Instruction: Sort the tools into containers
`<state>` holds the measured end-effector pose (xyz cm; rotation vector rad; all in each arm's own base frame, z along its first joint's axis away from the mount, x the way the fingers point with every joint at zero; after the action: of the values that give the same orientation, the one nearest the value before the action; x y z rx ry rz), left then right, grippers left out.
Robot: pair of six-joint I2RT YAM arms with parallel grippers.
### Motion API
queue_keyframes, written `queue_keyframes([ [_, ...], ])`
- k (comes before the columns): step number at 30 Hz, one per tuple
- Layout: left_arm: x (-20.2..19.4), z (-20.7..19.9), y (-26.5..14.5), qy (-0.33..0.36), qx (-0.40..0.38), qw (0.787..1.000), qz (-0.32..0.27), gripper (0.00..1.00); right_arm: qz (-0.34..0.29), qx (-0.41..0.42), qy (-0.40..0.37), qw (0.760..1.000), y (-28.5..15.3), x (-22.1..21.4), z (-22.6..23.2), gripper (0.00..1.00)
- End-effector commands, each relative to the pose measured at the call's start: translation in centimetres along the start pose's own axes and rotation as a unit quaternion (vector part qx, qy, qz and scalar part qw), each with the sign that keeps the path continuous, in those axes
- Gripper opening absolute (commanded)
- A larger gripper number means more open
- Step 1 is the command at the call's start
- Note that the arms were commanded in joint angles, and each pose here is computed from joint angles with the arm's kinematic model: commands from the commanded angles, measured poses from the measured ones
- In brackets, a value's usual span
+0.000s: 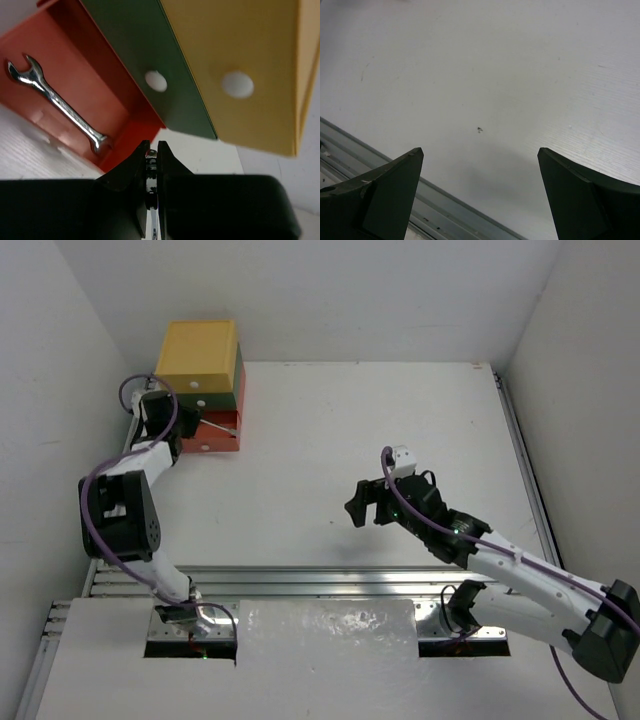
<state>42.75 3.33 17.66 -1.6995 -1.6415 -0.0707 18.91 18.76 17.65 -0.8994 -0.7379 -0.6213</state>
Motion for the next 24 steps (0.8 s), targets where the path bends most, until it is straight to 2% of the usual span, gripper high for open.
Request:
queue_keyframes([
  [1,2.2,-1.6,1.6,-0.005,-0.003,1.0,-0.012,0.03,-0.015,-0.021,-0.01,1.0,-0.7,0.2,-1.0,0.97],
  [8,3.3,-0.9,2.9,-0.04,0.008,0.999,-0.035,0.01,-0.004,-0.01,-0.014,1.0,-0.5,-0.1,-0.8,0.97],
  [11,4.3,-0.3,3.2,-0.034,0.029,0.997,-0.06,0.16,0.004,0.0,-0.014,1.0,-0.3,-0.4,-0.6,0.98],
  [14,4.8,0.4,3.9,-0.036,0.032,0.997,-0.058,0.22,0.009,0.004,-0.015,1.0,-0.2,-0.6,-0.5,0.98],
  [15,4.7,0.4,3.9,-0.037,0.031,0.998,-0.051,0.37,0.01,0.003,-0.016,1.0,-0.2,-0.6,-0.6,0.98],
  [17,4.9,0.8,3.9,-0.042,0.036,0.997,-0.05,0.44,0.011,0.005,-0.017,1.0,-0.2,-0.7,-0.5,0.98],
  [24,6.6,-1.1,0.1,-0.027,0.009,0.996,-0.087,0.49,0.016,0.003,-0.019,1.0,0.1,-0.9,-0.6,0.98],
])
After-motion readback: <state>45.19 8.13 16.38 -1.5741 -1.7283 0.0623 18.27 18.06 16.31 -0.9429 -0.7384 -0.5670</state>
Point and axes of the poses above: each gripper's point midway between its finger pads, its own y axis out along the fingers, its own z axis along the line the jaws close on, x = y × z, the point moved 6 cm from there along -y, back along the fingers, and after that the axes turned 9 degrees about y, right-handed, at the moved point
